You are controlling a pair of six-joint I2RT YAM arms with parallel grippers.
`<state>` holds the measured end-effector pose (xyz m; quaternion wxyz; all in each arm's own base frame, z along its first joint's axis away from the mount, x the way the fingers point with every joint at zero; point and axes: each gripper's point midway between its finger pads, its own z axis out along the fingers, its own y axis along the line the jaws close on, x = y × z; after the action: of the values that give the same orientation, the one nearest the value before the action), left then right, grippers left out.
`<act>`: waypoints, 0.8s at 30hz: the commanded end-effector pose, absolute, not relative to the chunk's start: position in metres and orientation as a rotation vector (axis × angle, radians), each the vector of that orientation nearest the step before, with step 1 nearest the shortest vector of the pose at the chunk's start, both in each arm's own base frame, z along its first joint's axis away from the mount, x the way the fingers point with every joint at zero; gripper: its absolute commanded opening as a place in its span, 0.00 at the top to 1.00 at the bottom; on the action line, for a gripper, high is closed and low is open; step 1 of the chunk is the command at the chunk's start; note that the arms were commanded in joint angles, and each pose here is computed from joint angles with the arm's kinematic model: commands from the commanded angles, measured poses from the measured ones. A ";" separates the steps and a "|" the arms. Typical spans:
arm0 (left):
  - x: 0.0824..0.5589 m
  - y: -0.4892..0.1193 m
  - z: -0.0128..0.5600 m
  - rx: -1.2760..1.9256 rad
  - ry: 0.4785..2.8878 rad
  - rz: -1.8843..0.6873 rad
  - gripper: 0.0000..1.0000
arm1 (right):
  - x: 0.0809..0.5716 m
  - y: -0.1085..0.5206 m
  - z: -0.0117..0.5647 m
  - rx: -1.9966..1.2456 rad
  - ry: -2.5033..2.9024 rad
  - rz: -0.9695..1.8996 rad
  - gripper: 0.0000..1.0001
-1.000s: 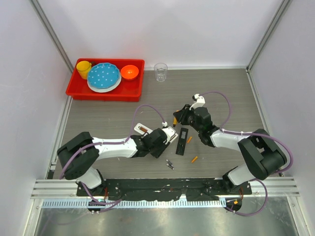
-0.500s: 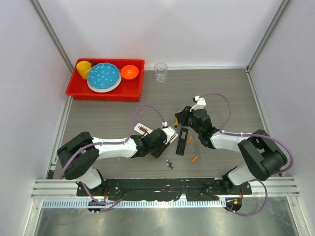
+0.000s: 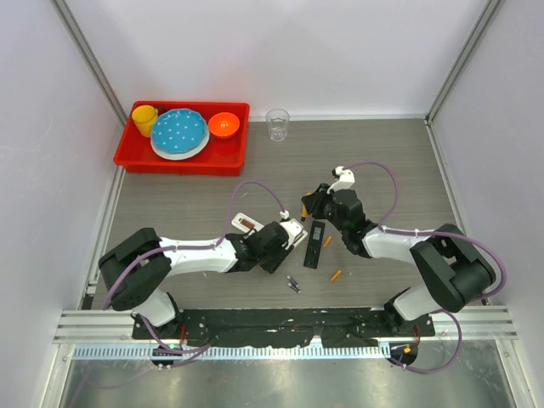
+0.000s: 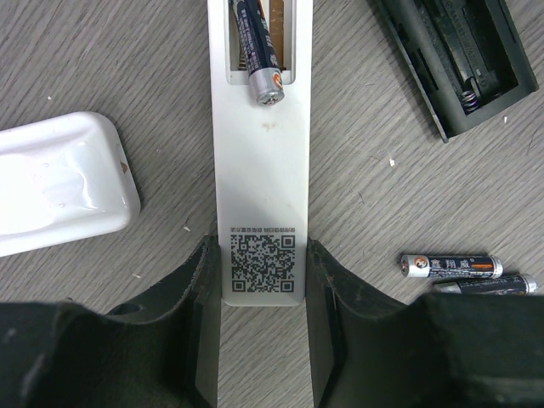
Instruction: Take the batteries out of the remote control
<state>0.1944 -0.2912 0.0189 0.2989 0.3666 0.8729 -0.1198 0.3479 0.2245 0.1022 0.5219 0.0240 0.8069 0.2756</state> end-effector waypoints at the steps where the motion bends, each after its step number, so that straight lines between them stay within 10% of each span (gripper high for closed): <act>1: 0.194 -0.283 0.008 0.978 2.354 -0.271 1.00 | 0.355 0.231 0.118 0.052 1.869 0.676 0.99; 24: 0.194 -0.282 0.006 0.980 2.360 -0.264 1.00 | 0.341 0.248 0.128 0.029 1.870 0.783 0.99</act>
<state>0.1943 -0.2912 0.0189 0.2987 0.3668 0.8729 -0.1198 0.3401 0.2384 0.1023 0.5117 0.0105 0.8061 0.2971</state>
